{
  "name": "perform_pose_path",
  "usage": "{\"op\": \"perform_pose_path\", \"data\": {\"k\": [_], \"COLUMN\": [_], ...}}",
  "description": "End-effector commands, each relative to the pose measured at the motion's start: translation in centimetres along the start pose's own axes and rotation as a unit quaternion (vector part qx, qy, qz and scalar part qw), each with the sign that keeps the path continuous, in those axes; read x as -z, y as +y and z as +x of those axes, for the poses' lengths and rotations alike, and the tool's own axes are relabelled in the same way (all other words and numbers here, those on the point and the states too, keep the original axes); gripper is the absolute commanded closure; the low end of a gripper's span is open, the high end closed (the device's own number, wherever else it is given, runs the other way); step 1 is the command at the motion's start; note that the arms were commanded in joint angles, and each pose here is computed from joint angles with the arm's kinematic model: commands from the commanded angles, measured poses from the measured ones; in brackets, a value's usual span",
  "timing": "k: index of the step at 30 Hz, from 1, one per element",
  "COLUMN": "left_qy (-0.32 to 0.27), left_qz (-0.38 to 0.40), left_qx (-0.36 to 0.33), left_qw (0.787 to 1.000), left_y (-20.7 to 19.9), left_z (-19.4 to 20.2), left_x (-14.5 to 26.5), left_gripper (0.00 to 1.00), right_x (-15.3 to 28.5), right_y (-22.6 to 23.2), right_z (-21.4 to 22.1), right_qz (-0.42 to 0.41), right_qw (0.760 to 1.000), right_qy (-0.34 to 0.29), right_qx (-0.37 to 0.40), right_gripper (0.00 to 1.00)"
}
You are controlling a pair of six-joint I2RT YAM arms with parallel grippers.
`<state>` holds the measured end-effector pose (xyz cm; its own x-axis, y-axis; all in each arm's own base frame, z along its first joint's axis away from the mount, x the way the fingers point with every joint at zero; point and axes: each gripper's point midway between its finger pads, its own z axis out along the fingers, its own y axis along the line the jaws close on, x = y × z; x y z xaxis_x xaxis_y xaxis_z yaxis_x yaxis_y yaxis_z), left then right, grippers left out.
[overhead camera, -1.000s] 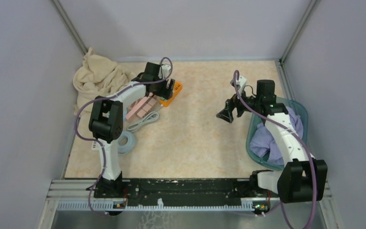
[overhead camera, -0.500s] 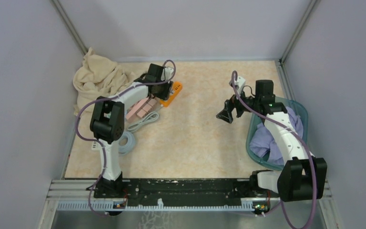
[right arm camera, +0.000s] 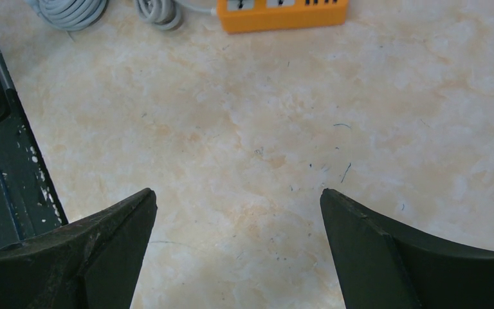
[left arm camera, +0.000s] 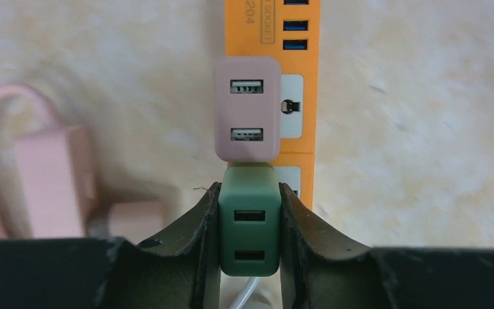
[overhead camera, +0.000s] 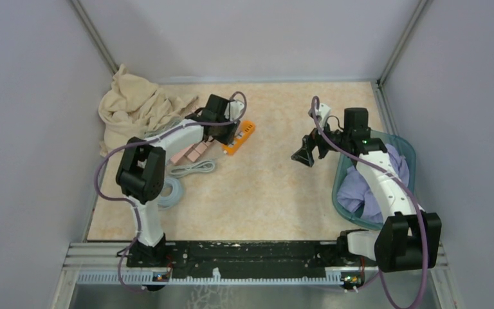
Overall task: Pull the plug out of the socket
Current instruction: Move the socket to the center of the board.
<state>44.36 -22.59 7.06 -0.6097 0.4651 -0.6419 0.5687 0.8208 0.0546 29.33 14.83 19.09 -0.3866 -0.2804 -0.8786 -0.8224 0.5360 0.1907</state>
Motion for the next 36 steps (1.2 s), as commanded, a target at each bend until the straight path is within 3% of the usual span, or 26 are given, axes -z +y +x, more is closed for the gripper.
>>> {"op": "perform_pose_path", "data": {"k": [1,8,12,17,19,26,32,36], "left_qy": [-0.068,-0.158,-0.179,-0.157,-0.155,-0.16,-0.174,-0.234], "left_qz": [0.103,0.209,0.239,0.264,0.264,0.267,0.254,0.257], "left_qx": [-0.089,-0.202,-0.22,-0.231,-0.233,-0.221,-0.193,-0.179], "left_qw": [0.988,0.944,0.929,0.923,0.923,0.924,0.932,0.921], "left_y": [-7.8,-18.6,-21.0,-22.4,-22.7,-23.1,-22.7,-22.5], "left_z": [-1.0,3.7,5.9,7.7,7.7,6.9,6.4,5.3], "left_x": [4.2,9.4,10.5,9.8,9.6,9.5,10.2,12.9], "left_gripper": [1.0,1.0,1.0,0.97,0.89,0.47,0.3,0.18], "right_x": [-0.2,0.0,0.9,1.6,1.5,0.6,-0.2,-1.0], "right_y": [0.6,3.9,7.2,9.3,9.3,9.8,10.1,10.1], "right_z": [-2.0,-0.6,0.3,1.8,2.2,3.2,4.0,4.1], "right_qz": [-0.022,-0.112,-0.187,-0.222,-0.221,-0.228,-0.233,-0.23], "right_qw": [0.998,0.985,0.962,0.938,0.936,0.931,0.928,0.929], "right_qy": [-0.028,-0.044,-0.069,-0.086,-0.083,-0.069,-0.057,-0.049], "right_qx": [0.053,0.123,0.189,0.252,0.261,0.275,0.287,0.287], "right_gripper": [0.01,0.01,0.01,0.01,0.01,0.01,0.05,0.08]}}
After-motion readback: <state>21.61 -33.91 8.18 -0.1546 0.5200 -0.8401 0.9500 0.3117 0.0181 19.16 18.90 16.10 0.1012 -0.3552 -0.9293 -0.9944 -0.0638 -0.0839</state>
